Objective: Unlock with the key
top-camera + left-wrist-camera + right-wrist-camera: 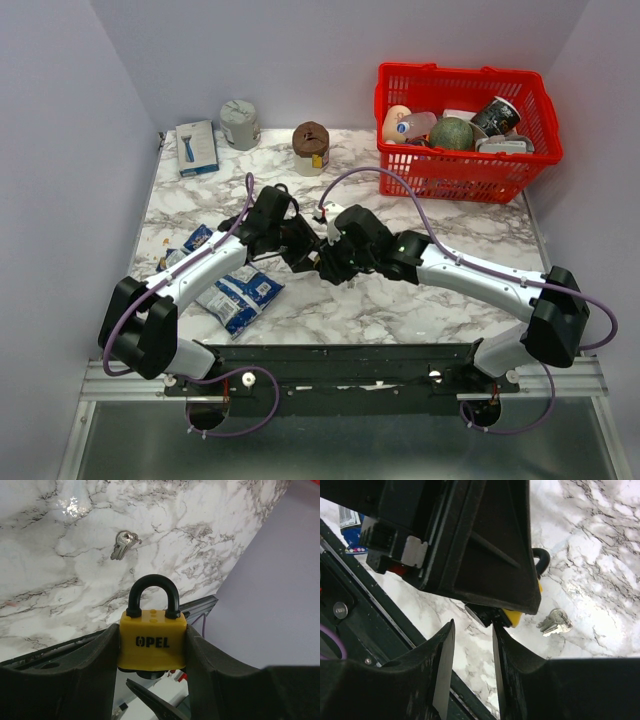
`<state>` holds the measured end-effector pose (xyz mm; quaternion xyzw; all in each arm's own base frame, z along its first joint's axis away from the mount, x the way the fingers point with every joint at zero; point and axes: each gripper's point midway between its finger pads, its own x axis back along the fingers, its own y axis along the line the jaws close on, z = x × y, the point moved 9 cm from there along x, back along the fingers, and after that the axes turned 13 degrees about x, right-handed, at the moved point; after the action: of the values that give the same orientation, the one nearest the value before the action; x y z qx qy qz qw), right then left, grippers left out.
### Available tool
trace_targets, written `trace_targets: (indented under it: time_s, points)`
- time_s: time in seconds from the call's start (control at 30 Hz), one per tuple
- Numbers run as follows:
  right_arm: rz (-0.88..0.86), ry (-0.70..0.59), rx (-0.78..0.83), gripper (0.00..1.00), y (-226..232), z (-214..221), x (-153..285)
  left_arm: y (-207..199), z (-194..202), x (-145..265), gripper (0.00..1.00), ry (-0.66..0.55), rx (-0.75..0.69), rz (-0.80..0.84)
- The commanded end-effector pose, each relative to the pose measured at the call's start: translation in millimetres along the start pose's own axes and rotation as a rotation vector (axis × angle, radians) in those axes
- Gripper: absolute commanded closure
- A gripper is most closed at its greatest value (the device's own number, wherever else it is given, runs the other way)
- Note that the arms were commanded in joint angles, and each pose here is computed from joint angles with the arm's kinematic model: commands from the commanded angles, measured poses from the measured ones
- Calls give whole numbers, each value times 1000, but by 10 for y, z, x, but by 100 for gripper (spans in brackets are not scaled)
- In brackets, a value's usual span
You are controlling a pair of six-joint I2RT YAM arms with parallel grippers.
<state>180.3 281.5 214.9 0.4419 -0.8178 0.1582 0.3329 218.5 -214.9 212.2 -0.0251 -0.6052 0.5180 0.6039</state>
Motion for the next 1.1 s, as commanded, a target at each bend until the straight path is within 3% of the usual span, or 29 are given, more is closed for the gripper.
trace_targets:
  time_s: [0.0, 0.47, 0.87, 1.07]
  points:
    - [-32, -104, 62, 57, 12, -222, -7, -115, 130, 140, 100, 74, -30, 73]
    - [-165, -149, 174, 60, 312, -355, 69, -92, 108, 94, 100, 72, -23, 61]
    - [-287, -97, 234, 61, 620, -270, 197, -103, 89, 54, 100, 72, -18, 60]
    - [-156, -136, 132, 59, 499, -313, 341, -106, 91, 72, 100, 61, -22, 67]
